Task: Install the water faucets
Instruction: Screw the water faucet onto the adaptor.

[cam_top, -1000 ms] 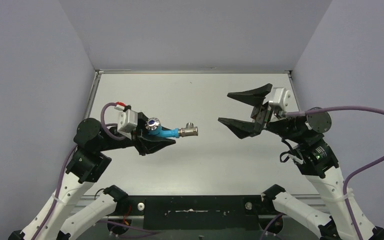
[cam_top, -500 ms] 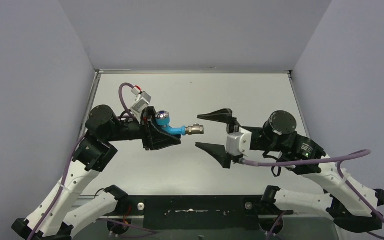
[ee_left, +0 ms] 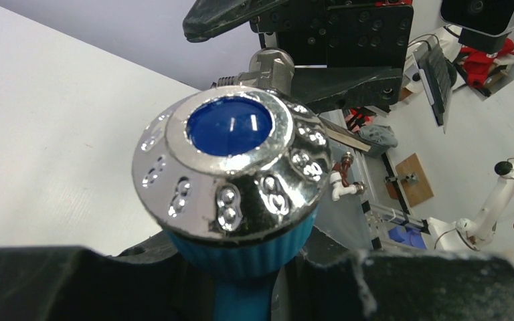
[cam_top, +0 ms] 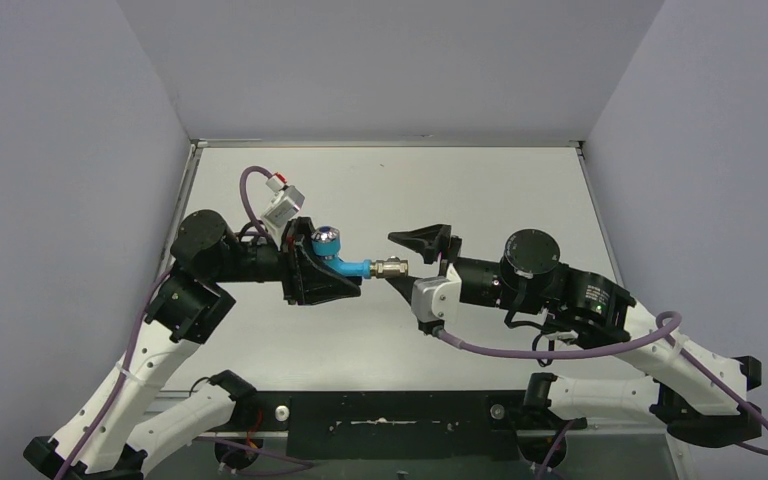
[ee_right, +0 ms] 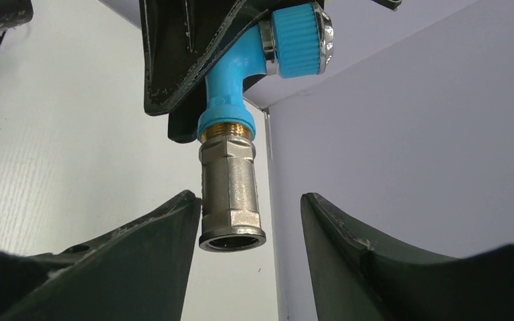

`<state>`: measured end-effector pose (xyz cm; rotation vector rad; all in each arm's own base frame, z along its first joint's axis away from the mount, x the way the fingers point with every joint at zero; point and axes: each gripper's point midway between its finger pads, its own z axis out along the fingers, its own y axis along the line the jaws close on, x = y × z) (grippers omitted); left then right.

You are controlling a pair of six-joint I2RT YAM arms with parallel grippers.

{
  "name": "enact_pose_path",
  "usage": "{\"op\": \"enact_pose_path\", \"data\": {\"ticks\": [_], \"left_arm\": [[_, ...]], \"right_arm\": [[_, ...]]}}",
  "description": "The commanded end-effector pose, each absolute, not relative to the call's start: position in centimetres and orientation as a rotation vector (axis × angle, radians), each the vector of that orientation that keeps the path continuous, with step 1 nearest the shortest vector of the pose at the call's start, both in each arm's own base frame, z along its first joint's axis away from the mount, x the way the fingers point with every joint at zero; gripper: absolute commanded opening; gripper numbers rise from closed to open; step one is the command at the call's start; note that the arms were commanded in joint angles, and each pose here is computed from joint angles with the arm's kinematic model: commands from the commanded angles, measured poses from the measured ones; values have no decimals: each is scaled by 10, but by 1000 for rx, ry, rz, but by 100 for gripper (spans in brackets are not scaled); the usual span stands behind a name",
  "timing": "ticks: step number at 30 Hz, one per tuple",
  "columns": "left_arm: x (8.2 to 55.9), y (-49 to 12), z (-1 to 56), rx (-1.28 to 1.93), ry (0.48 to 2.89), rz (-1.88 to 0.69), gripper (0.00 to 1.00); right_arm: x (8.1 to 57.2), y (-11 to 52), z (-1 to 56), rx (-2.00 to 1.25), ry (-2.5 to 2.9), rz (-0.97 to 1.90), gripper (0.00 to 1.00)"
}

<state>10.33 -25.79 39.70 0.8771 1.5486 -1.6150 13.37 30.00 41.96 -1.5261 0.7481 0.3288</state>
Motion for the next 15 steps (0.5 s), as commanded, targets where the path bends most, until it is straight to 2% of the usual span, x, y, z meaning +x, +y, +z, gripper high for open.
{"op": "enact_pose_path", "data": {"ticks": [1, 8, 12, 15], "left_arm": [[89, -253, 423, 940, 1418, -1623, 0], [94, -253, 418, 946, 1445, -1583, 0], [99, -253, 414, 950, 1454, -1534, 0], [103, -251, 413, 979, 1420, -1466, 0]], "right_arm": [[135, 298, 448, -1451, 713, 303, 54], [123, 306, 447, -1452, 714, 377, 38], [117, 311, 447, -1412, 754, 469, 17], [119, 314, 442, -1377, 839, 527, 6]]}}
